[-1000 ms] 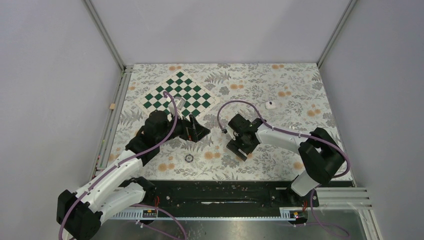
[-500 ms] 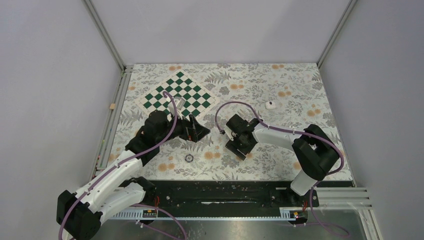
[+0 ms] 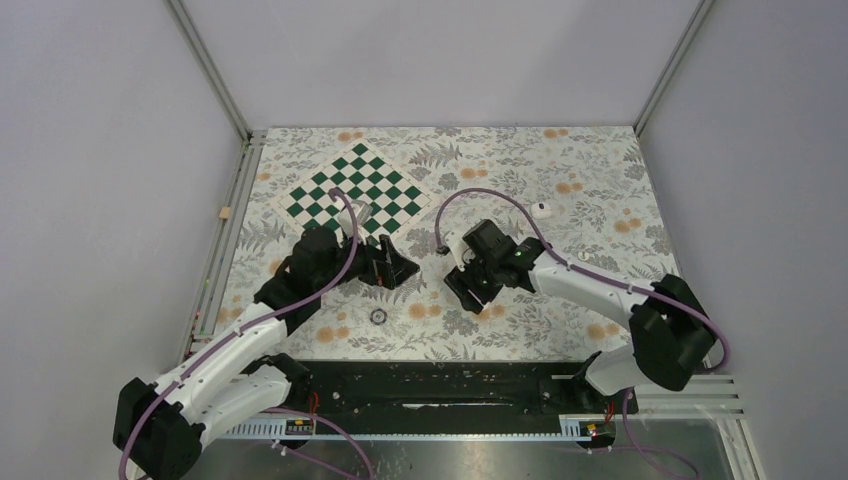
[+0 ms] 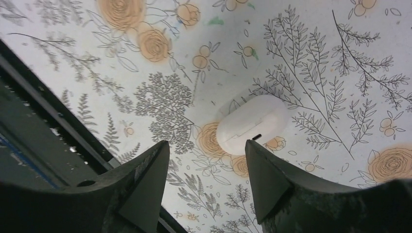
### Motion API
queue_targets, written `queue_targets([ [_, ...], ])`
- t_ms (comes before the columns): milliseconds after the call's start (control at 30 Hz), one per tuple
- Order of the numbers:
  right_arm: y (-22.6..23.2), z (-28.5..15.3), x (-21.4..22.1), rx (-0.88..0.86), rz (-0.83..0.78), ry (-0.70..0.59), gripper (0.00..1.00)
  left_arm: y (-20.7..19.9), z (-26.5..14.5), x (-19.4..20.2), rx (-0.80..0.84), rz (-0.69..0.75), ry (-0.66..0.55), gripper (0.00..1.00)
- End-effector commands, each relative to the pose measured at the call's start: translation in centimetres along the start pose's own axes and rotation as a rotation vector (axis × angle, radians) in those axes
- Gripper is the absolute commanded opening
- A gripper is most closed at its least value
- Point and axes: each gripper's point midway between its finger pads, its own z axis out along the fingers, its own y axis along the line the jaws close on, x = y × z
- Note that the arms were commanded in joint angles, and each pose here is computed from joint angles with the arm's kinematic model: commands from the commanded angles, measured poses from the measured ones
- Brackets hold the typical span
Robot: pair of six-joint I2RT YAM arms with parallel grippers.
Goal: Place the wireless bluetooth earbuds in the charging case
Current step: Pick up the charging case at the center of the board.
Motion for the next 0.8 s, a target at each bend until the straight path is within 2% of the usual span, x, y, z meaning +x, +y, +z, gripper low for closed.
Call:
queue_targets([
  [0,1.2,-1.4,-2.0,-0.056,0.044,-0.129,0.66,0.0,0.4,-0.3,0.021,0.013,-0.050,0.99],
  [100,-0.3,-1.9,-1.7,0.004,0.163,-0.099,0.67,0.3,0.7,-0.2,0.008,-0.013,-0.044,0.99],
  [233,-2.9,-1.6,-0.3,0.069,0.518,-0.027,0.61,0.4,0.7,-0.6,-0.004,-0.031,-0.061,0.99],
  [333,-3.6,-0.9,1.1,0.098,0.683,0.052,0.66,0.4,0.8,-0.5,-0.005,-0.034,-0.059,0.99],
  [433,-2.8,0.2,0.9,0.053,0.750,0.040,0.72,0.4,1.0,-0.4,-0.001,-0.046,-0.050,0.99],
  [533,-3.5,0.9,1.5,0.107,0.791,0.030,0.72,0.5,1.3,-0.1,-0.003,-0.067,-0.039,0.99],
  [767,-3.0,2.7,1.5,0.134,0.786,0.054,0.65,1.0,2.2,0.3,-0.011,-0.153,-0.051,0.99],
])
